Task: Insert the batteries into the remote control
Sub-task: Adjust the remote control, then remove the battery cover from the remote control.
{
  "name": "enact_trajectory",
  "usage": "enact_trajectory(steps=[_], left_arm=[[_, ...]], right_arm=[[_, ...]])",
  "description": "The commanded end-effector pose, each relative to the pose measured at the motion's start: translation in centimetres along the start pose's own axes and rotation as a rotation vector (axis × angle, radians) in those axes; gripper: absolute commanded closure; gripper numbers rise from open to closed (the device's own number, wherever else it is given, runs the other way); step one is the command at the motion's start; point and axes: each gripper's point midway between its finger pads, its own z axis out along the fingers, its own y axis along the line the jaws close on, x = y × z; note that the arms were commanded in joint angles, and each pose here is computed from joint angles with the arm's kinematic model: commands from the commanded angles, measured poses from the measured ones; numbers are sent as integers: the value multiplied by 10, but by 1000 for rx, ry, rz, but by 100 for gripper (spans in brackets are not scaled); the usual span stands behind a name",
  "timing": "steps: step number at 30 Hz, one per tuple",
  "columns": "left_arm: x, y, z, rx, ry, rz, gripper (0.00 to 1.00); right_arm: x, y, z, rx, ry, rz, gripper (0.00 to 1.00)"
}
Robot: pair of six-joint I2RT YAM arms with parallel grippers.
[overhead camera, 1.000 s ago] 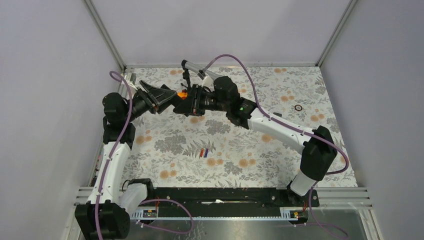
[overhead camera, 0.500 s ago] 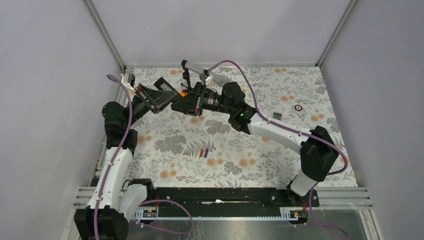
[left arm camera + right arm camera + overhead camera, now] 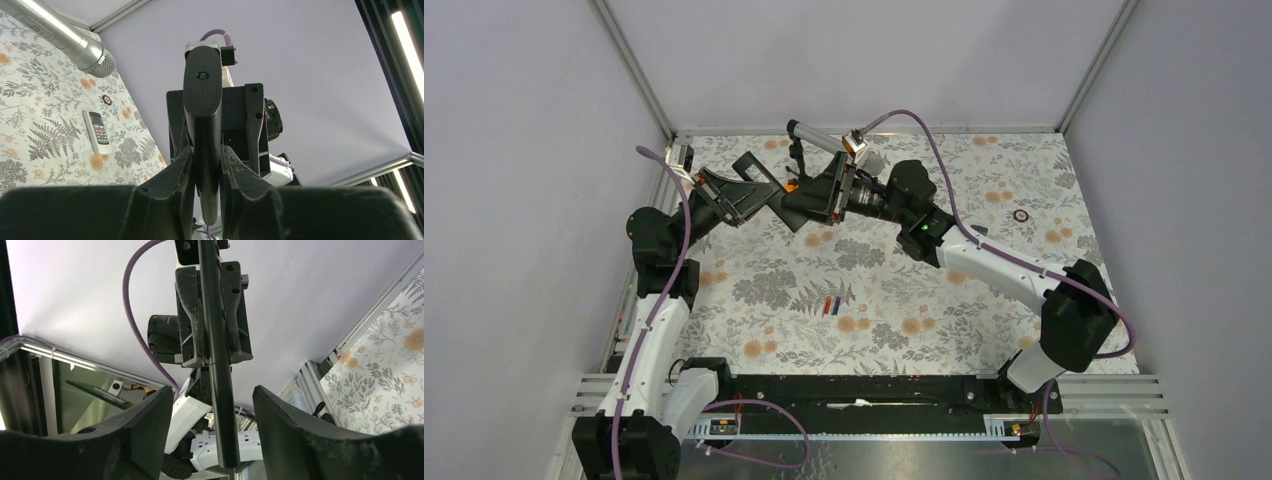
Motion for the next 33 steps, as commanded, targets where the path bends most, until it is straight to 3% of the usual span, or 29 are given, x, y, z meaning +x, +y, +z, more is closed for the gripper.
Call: enact_trajectory(steps=[1, 8, 11, 14, 21, 27, 30, 33], left_arm=[[1, -24, -1, 74, 13, 97, 100], [0, -28, 2, 76, 22, 77, 100], [-6, -39, 5, 90, 19, 44, 100], [-17, -51, 11, 97, -4, 14, 100], [-39, -69, 22, 134, -41, -66, 100], [-44, -66, 27, 113, -37, -84, 100], [-42, -54, 28, 75, -40, -72, 100], [-34, -37, 30, 16, -20, -42, 100]], right_arm=[[1, 24, 6, -118, 54, -54, 35], [4, 4, 11, -71, 74, -36, 50], [8, -12, 8, -29, 73, -12, 66], [18, -35, 2, 15, 86, 20, 73], [21, -60, -15, 65, 72, -3, 69], [13, -55, -18, 45, 42, -7, 65], [6, -46, -15, 30, 30, -16, 54], [-6, -65, -13, 196, -18, 23, 33]])
